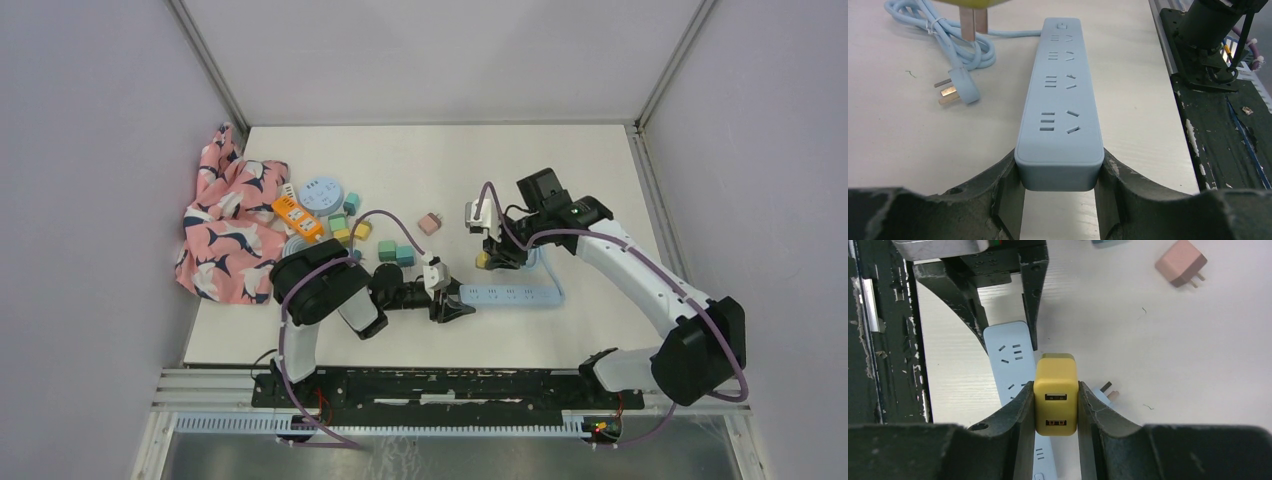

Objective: Pull the plug off the socket
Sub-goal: Remove the plug from the socket, then place the plug at the center of the board.

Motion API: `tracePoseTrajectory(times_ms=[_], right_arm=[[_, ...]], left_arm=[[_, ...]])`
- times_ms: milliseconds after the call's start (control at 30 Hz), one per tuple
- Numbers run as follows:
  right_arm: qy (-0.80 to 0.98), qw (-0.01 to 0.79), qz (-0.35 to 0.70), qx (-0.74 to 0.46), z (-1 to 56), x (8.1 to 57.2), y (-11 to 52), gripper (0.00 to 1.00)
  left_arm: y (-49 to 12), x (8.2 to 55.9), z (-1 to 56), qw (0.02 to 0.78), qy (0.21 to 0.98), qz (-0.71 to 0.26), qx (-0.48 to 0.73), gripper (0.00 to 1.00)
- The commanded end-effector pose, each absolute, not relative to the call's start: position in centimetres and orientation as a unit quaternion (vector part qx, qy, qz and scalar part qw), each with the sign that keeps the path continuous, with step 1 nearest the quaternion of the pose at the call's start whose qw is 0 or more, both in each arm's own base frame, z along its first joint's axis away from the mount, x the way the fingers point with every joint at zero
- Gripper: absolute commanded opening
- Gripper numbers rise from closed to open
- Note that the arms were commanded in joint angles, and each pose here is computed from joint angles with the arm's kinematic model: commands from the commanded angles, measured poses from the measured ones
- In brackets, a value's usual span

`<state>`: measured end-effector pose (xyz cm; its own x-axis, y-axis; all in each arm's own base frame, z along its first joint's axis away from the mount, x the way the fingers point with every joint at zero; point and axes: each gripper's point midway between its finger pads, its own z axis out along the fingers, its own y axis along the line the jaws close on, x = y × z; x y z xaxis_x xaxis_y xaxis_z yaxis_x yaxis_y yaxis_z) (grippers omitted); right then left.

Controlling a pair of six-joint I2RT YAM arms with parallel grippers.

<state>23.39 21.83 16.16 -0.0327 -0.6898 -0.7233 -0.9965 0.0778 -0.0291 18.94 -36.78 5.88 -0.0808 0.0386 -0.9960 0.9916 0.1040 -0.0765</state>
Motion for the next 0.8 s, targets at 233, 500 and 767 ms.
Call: tracePoseTrajectory(times_ms=[233, 500, 767], right_arm=[[0.679, 0.332, 0.305, -0.579, 18.3, 24.4, 22.1, 0.0], [0.689, 0.334, 0.329, -0.552, 18.3, 24.9, 21.7, 0.0], [0.697, 0.328, 0.348, -0.534, 18.1, 25.0, 21.8, 0.0]], left_arm=[[-36.8, 20.4, 6.4, 0.511, 0.569, -0.476, 0.434, 0.17], [-36.3, 21.4, 6.1, 0.523, 0.589, -0.456, 0.414, 0.69], [-35.3, 21.6, 7.2, 0.551, 0.586, -0.444, 0.395, 0.75]])
